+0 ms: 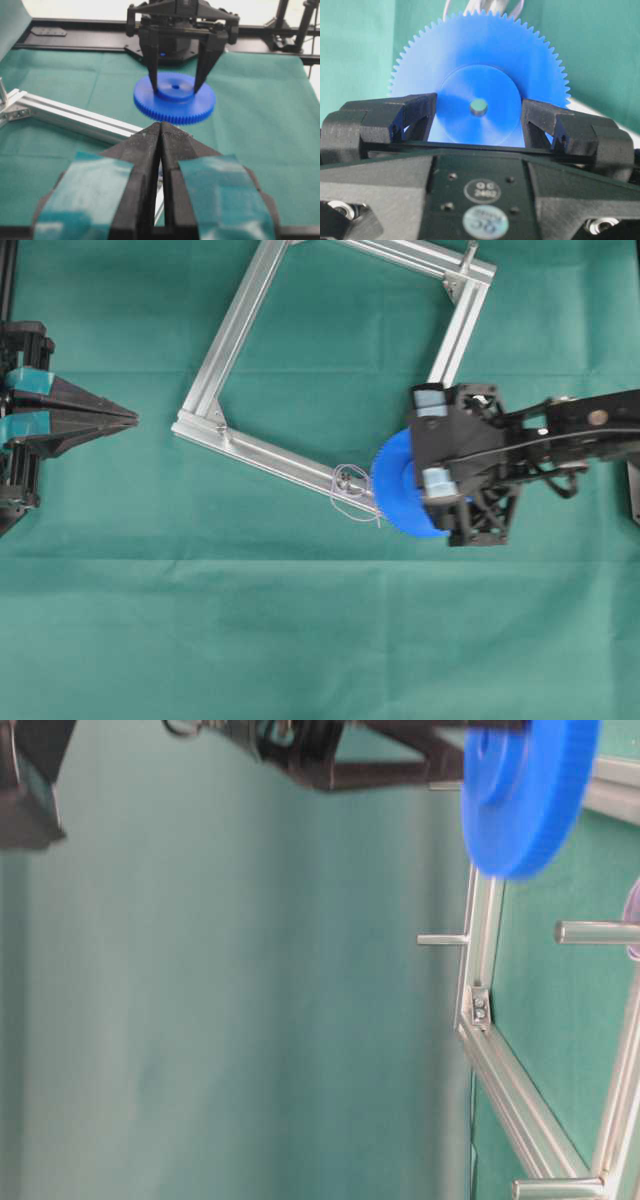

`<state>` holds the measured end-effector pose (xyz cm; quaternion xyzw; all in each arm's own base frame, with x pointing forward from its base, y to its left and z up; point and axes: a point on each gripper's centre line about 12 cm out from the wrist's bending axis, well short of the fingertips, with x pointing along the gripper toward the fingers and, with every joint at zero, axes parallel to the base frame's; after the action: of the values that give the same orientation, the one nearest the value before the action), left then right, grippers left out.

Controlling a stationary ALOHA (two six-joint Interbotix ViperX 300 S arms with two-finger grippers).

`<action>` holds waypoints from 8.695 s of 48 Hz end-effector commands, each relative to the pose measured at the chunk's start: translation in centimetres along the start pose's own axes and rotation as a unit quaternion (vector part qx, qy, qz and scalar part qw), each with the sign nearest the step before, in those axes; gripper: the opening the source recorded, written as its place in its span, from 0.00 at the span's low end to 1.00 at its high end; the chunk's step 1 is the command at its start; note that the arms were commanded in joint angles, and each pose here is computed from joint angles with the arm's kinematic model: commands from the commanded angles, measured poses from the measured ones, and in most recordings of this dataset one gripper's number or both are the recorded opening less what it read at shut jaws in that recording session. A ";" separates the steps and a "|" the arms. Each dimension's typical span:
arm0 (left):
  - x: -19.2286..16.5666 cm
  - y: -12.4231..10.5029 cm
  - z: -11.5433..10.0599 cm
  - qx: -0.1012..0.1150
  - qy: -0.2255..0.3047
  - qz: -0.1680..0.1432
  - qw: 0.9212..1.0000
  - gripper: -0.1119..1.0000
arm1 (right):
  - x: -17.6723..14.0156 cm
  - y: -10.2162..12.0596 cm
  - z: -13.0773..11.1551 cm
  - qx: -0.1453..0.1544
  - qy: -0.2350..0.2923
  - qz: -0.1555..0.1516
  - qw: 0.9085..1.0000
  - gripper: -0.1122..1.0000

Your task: Find the location of the shaft and insert the gear.

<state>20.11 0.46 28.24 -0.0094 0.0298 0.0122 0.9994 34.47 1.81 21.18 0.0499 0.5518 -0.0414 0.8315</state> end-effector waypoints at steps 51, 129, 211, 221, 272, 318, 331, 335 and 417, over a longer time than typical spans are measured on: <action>0.3 0.0 0.7 -0.003 0.000 0.000 1.000 0.14 | 2.7 -0.9 6.0 0.010 -0.015 -0.018 1.000 0.74; 0.2 0.0 0.4 -0.002 0.005 0.001 1.000 0.14 | 4.1 -1.4 8.3 -0.012 -0.045 -0.036 0.998 0.74; 0.1 0.0 0.2 -0.002 0.016 0.001 1.000 0.14 | 3.8 2.3 5.1 -0.006 -0.046 -0.005 0.999 0.74; 0.1 0.0 0.2 -0.002 0.016 0.001 1.000 0.14 | 3.8 2.3 5.2 -0.010 -0.051 -0.005 0.999 0.74; 0.1 0.0 0.1 -0.005 0.021 0.000 1.000 0.14 | 3.7 -2.2 4.8 0.010 -0.082 -0.035 0.996 0.74; 0.2 0.0 -0.1 -0.005 0.025 0.001 1.000 0.14 | 3.8 -1.9 6.1 0.013 -0.088 -0.031 0.996 0.74; 0.2 0.0 -0.1 -0.005 0.026 0.000 1.000 0.14 | 3.9 -2.2 6.0 0.014 -0.087 -0.033 0.996 0.74; 0.2 0.0 -0.1 -0.004 0.026 0.001 1.000 0.14 | 3.8 -2.4 6.0 0.019 -0.092 -0.033 0.995 0.74; 0.1 0.0 0.0 -0.007 0.024 0.001 1.000 0.14 | 5.1 -2.0 4.6 0.057 -0.109 0.004 0.992 0.74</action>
<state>20.01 0.45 27.44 -0.0152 0.0642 0.0123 0.9977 40.03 -0.37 17.34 0.0895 0.4675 -0.0707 0.8766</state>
